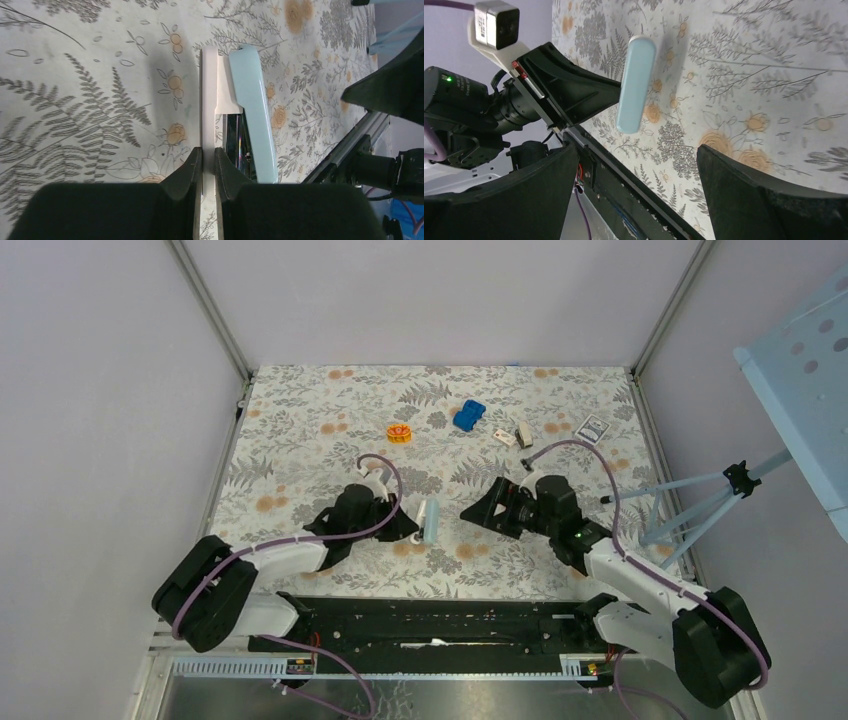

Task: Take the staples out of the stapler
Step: Pick up the stapler from the center of the board, then unload the staple at the center of the board.

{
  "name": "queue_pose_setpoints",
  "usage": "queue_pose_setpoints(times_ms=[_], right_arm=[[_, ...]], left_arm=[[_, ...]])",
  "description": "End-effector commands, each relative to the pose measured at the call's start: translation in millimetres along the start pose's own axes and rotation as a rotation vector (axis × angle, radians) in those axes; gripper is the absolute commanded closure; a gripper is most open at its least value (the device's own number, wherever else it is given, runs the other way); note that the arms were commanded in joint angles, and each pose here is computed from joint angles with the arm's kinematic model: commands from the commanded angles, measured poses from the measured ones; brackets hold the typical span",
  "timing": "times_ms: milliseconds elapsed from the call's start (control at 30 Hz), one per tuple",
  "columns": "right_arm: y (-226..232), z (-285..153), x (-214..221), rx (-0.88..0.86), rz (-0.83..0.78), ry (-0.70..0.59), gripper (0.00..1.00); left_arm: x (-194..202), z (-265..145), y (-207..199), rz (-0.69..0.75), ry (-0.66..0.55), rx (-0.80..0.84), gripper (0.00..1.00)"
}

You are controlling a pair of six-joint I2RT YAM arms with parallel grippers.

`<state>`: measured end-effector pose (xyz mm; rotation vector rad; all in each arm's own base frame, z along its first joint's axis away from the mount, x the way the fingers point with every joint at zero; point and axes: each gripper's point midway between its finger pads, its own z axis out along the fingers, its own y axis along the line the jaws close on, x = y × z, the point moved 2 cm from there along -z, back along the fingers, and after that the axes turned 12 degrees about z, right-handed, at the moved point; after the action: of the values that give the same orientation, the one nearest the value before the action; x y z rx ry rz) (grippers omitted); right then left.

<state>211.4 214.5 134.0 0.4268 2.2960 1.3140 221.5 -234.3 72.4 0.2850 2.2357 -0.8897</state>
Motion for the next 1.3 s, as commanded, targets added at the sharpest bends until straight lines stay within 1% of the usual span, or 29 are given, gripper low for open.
queue_pose_setpoints(times_ms=[0,133,300,500,633,833,933,1067,1267], right_arm=[[11,17,12,-0.04,0.021,-0.012,0.05],[0,32,29,0.013,0.014,0.011,0.06],[-20,46,40,0.128,-0.053,0.018,0.07],[-24,55,56,0.148,-0.086,0.073,0.07],[-26,58,59,0.153,-0.099,0.077,0.07],[-15,69,62,0.121,-0.116,0.11,0.07],[-14,75,64,0.131,-0.122,0.127,0.07],[-25,83,64,0.185,-0.108,0.131,0.08],[-48,88,64,0.308,-0.084,0.123,0.13]], left_arm=[[-20,8,-23,0.036,-0.085,0.059,1.0],[-17,12,-28,0.056,-0.078,0.007,1.0],[-10,17,-29,0.092,-0.045,-0.089,1.0],[-6,19,-28,0.075,-0.039,-0.154,1.0],[-3,19,-25,0.077,-0.041,-0.196,1.0],[3,23,-25,0.07,-0.029,-0.209,1.0],[5,23,-27,0.073,-0.024,-0.203,1.0],[6,23,-27,0.079,-0.024,-0.209,1.0],[10,23,-26,0.081,-0.014,-0.208,1.0]])
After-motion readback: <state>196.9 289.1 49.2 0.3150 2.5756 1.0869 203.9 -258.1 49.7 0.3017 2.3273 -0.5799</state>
